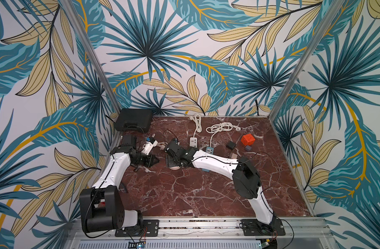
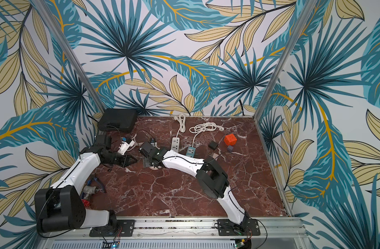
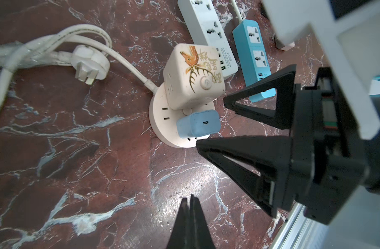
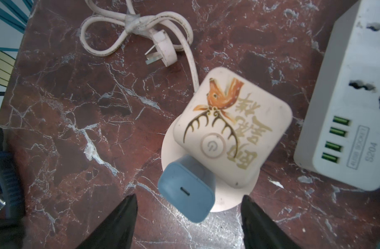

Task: Pull the plug off the socket
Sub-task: Move the socket to the center of the board, then remove the plug from the socket.

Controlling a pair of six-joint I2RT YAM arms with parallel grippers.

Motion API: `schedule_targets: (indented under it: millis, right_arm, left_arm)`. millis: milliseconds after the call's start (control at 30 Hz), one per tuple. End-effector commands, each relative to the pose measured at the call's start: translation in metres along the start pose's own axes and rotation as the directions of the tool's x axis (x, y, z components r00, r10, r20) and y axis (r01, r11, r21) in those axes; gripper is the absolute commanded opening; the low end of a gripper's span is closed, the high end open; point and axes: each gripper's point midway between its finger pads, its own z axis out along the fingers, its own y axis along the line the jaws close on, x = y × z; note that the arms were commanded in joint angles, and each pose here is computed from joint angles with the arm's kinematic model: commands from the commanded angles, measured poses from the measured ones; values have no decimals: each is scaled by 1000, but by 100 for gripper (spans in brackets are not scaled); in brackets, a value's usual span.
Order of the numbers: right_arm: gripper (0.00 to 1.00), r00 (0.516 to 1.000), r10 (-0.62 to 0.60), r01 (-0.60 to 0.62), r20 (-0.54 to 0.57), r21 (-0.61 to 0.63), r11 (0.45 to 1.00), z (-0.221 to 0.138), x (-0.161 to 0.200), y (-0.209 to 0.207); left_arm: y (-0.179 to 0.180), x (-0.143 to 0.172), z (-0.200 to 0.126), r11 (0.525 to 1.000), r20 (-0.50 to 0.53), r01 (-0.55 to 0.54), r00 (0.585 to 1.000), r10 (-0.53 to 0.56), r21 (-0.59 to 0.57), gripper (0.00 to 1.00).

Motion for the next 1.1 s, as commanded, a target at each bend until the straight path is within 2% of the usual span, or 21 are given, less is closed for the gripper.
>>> schedule_targets:
  millis: [0, 533, 933, 1067]
  right_arm:
    - [75, 1000, 15, -15, 8, 66, 998, 11, 0, -9]
    - [71, 999, 27, -29, 21, 126, 992, 27, 7, -3]
    - [58, 999, 22, -26, 25, 139, 990, 30, 8, -2]
    - [50, 1000, 9, -13, 22, 143, 990, 30, 11, -1]
  left_arm:
    - [0, 10, -1, 999, -9, 36, 999, -36, 0, 0]
    - [3, 1, -6, 998, 39, 62, 997, -61, -19, 0]
    - [1, 1, -8, 998, 48, 59, 997, -58, -14, 0]
    - [1, 1, -8, 998, 48, 60, 997, -59, -15, 0]
